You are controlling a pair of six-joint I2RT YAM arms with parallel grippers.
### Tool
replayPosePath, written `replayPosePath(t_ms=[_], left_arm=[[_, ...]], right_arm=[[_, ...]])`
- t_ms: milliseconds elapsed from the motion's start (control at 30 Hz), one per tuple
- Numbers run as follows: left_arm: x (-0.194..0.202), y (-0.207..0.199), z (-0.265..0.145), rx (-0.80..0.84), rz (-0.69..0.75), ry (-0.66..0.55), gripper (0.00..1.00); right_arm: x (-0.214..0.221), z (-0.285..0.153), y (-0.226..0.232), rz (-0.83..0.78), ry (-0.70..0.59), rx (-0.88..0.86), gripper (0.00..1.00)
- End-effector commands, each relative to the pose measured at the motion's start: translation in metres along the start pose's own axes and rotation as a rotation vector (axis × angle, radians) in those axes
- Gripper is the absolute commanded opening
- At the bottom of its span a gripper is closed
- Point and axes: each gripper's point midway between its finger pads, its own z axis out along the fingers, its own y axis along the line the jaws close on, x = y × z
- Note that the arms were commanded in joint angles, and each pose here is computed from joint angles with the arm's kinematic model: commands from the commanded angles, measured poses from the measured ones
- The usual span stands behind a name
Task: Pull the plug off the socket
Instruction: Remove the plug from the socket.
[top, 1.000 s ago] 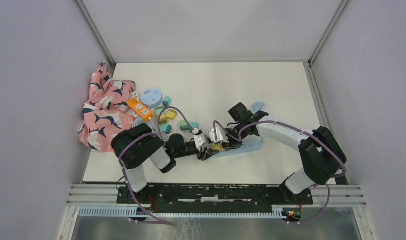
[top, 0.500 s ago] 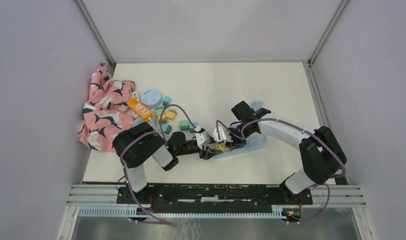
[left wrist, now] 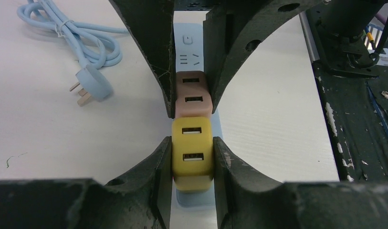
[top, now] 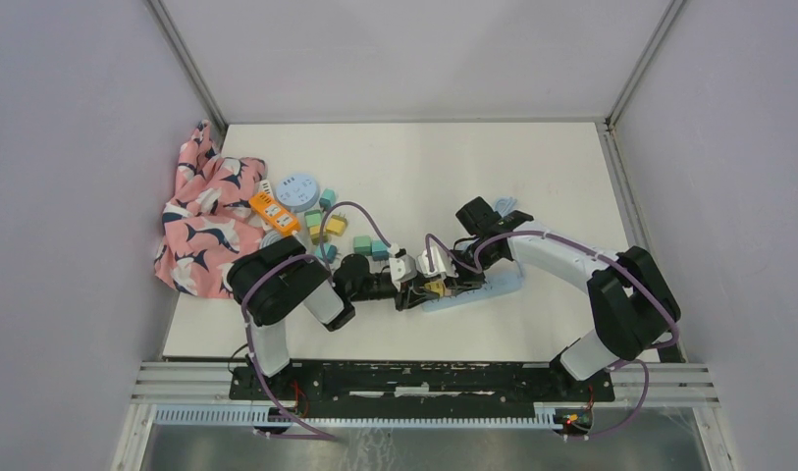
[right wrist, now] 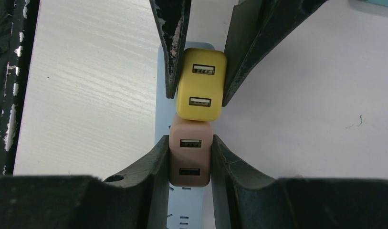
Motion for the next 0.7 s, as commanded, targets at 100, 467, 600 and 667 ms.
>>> replayPosePath(t_ms=[100, 467, 600, 667], left_arm=[[-0.006, 0.002, 0.006, 0.015, -0.005, -0.019, 0.03], [0.008, 0.004, 0.015, -0.012, 0.032, 0.061, 0.03], [0.008, 0.004, 0.015, -0.014, 0.033, 0.061, 0.03], [0.009, 0.006, 0.014, -0.023, 0.034, 0.064, 0.03]], right_arm=[[-0.008, -0.006, -0.004, -0.008, -0.010, -0.008, 0.00], [-0.029, -0.009, -0.026, 0.108, -0.090, 0.078, 0.00], [-0.010, -0.019, -0.031, 0.112, -0.057, 0.108, 0.00], [-0.004, -0.023, -0.027, 0.087, -0.043, 0.098, 0.00]])
